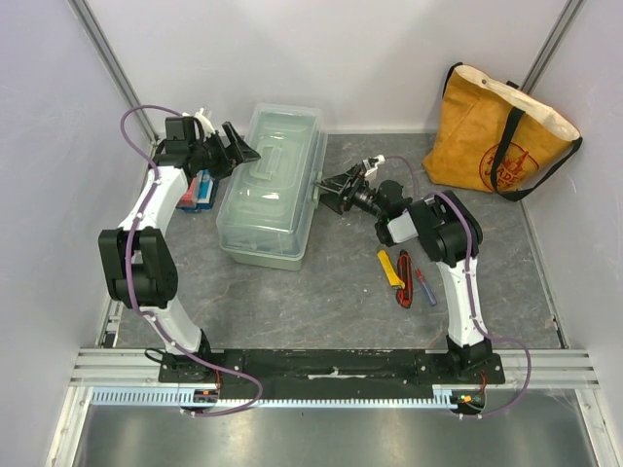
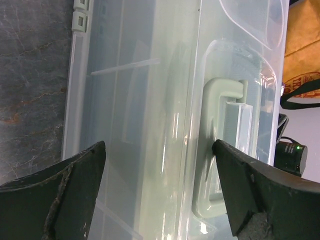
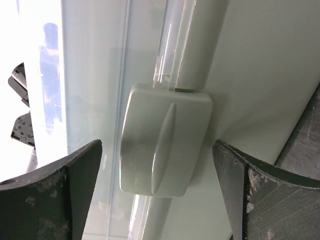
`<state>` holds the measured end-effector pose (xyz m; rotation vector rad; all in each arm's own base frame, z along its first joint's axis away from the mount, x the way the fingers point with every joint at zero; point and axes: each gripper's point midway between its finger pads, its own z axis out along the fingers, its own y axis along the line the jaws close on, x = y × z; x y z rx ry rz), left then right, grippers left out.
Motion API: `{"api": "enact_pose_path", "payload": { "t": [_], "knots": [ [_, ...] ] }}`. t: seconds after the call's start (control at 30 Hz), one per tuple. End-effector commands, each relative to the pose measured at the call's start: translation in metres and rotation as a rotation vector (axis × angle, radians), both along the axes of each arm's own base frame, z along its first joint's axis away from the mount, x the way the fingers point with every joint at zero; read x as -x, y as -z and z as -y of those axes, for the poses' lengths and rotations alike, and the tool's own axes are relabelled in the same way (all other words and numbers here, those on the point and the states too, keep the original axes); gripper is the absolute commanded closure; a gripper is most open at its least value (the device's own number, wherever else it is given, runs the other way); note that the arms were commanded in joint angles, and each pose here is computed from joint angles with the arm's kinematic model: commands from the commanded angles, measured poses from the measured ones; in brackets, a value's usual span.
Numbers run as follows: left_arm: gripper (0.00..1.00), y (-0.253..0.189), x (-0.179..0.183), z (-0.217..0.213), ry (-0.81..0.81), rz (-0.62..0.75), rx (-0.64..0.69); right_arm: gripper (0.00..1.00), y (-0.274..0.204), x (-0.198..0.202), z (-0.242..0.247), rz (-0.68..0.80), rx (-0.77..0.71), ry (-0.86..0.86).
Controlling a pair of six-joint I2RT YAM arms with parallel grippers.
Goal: Pack the tool kit
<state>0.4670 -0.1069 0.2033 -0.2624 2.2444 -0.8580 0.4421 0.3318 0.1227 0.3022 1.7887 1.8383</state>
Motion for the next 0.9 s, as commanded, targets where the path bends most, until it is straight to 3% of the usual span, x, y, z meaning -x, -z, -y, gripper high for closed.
{"api": "enact_pose_path", "payload": {
  "t": [0.0,0.1,0.23,0.43,0.57,0.87],
  "knots": [
    [0.06,0.046,0.052,0.050,0.211,-0.212,0.055,0.03,-0.065,0.050,-0.050,0.293,-0.046,-0.176],
    [0.06,0.047,0.054,0.056,0.246,-0.205,0.061,0.21,-0.058,0.047,-0.060,0.270,0.026,-0.192],
    [0.08,0.051,0.062,0.069,0.291,-0.226,0.082,0.28,-0.051,0.046,-0.067,0.265,0.095,-0.181],
    [0.23,0.067,0.076,0.084,0.321,-0.281,0.097,0.52,-0.049,0.042,-0.070,0.250,0.103,-0.167],
    [0.28,0.071,0.082,0.091,0.326,-0.295,0.123,0.56,-0.044,0.035,-0.069,0.224,0.134,-0.124],
    [0.28,0.078,0.083,0.089,0.303,-0.303,0.098,0.62,-0.032,0.025,-0.057,0.173,0.211,-0.023]
  ]
}}
